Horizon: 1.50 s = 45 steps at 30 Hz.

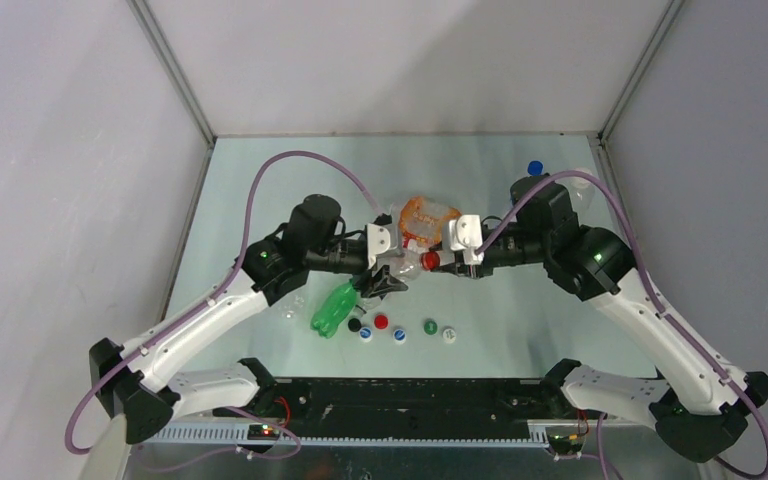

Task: Screw on the bottle caps

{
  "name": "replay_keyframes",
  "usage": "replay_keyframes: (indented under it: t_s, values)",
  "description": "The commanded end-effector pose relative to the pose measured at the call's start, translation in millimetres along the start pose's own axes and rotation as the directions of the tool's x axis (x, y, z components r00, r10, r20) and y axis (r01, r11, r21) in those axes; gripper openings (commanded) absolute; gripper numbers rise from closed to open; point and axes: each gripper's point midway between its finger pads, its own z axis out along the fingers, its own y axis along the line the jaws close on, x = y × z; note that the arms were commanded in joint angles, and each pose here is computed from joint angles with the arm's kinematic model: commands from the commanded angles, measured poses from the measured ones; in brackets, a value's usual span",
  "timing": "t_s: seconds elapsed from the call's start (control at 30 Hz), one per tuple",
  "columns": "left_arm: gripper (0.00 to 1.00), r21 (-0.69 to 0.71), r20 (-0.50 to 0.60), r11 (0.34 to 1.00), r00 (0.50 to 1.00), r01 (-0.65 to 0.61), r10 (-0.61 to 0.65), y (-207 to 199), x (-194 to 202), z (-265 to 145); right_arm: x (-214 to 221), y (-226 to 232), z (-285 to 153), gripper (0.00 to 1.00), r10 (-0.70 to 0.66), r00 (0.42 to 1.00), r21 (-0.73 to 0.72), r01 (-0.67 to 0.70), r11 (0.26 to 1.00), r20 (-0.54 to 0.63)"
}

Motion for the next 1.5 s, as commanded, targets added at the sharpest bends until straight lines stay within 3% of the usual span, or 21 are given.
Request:
replay_keyframes:
  t_s: [0.0,0.07,0.13,0.2,0.27,0.3,0.33,0.37,0.43,0.5,0.53,0.57,0.63,0.7,0.73,0.77,0.8,0.87,0.97,1.17,1.47]
  values:
    - [0.18,-0.059,0.12,0.996,0.99,-0.071,0.077,11,-42,-7,4,3,7,0.14,0.155,0.988,-0.008,-0.155,0.988,-0.01]
    - [0.18,-0.135,0.125,0.987,0.987,-0.086,0.103,21,-43,-8,1,-3,11,0.0,0.277,0.961,0.021,-0.277,0.961,0.01]
    - [0.18,-0.251,0.114,0.961,0.982,-0.116,0.149,35,-39,-9,1,-17,17,0.0,0.461,0.887,0.095,-0.462,0.882,0.032]
    - [0.18,-0.39,0.103,0.906,0.969,-0.167,0.223,50,-43,-15,7,-36,22,0.0,0.646,0.759,0.19,-0.648,0.737,0.084]
    - [0.18,-0.512,0.081,0.834,0.955,-0.205,0.284,63,-44,-21,23,-54,27,0.0,0.818,0.554,0.272,-0.82,0.503,0.157]
    - [0.18,-0.554,0.109,0.804,0.939,-0.215,0.326,65,-56,-24,26,-58,28,0.0,0.893,0.399,0.277,-0.9,0.337,0.21]
    - [0.18,-0.613,0.064,0.757,0.941,-0.224,0.331,75,-46,-28,37,-65,28,0.0,0.921,0.312,0.289,-0.927,0.241,0.235]
    - [0.18,-0.645,0.073,0.729,0.932,-0.228,0.356,78,-52,-29,39,-66,29,0.0,0.947,0.174,0.269,-0.958,0.1,0.269]
    - [0.18,-0.717,0.005,0.649,0.929,-0.254,0.369,90,-43,-32,49,-71,31,0.0,0.951,0.02,0.247,-0.967,-0.06,0.309]
    - [0.18,-0.74,-0.04,0.604,0.916,-0.296,0.4,94,-41,-30,53,-78,31,0.03,0.934,-0.061,0.219,-0.965,-0.145,0.351]
    - [0.18,-0.737,-0.058,0.6,0.913,-0.312,0.404,96,-38,-27,50,-83,29,0.06,0.926,-0.061,0.204,-0.968,-0.147,0.373]
    - [0.18,-0.736,-0.064,0.598,0.912,-0.317,0.404,96,-37,-26,48,-85,28,0.15,0.924,-0.046,0.2,-0.971,-0.131,0.381]
    - [0.18,-0.711,-0.083,0.619,0.915,-0.332,0.395,95,-31,-22,38,-90,22,0.3,0.921,0.062,0.196,-0.98,-0.016,0.385]
    - [0.18,-0.669,-0.077,0.669,0.925,-0.324,0.371,91,-25,-18,28,-89,14,0.44,0.901,0.238,0.212,-0.963,0.169,0.363]
    - [0.18,-0.649,-0.094,0.69,0.933,-0.322,0.347,91,-16,-19,26,-87,10,0.48,0.869,0.368,0.238,-0.924,0.301,0.332]
    - [0.18,-0.615,-0.063,0.728,0.939,-0.303,0.338,86,-19,-16,19,-85,3,0.53,0.836,0.44,0.248,-0.894,0.373,0.329]
    - [0.18,-0.588,-0.087,0.752,0.948,-0.297,0.306,85,-8,-17,21,-83,-2,0.55,0.779,0.557,0.283,-0.827,0.486,0.289]
    - [0.18,-0.478,-0.065,0.836,0.96,-0.27,0.273,70,-3,-10,15,-75,-13,0.6,0.656,0.719,0.308,-0.693,0.651,0.23]
    - [0.18,-0.364,-0.054,0.904,0.974,-0.223,0.219,55,-1,-8,9,-57,-23,0.61,0.41,0.902,0.282,-0.432,0.857,0.137]
    - [0.18,-0.113,-0.058,0.984,0.989,-0.141,0.135,18,0,-1,7,-9,-26,0.59,0.058,0.996,0.099,-0.065,0.993,0.064]
    - [0.18,-0.027,-0.009,0.994,0.994,-0.108,0.107,4,-15,1,5,-1,-17,0.54,-0.07,0.996,0.046,0.068,0.997,0.059]
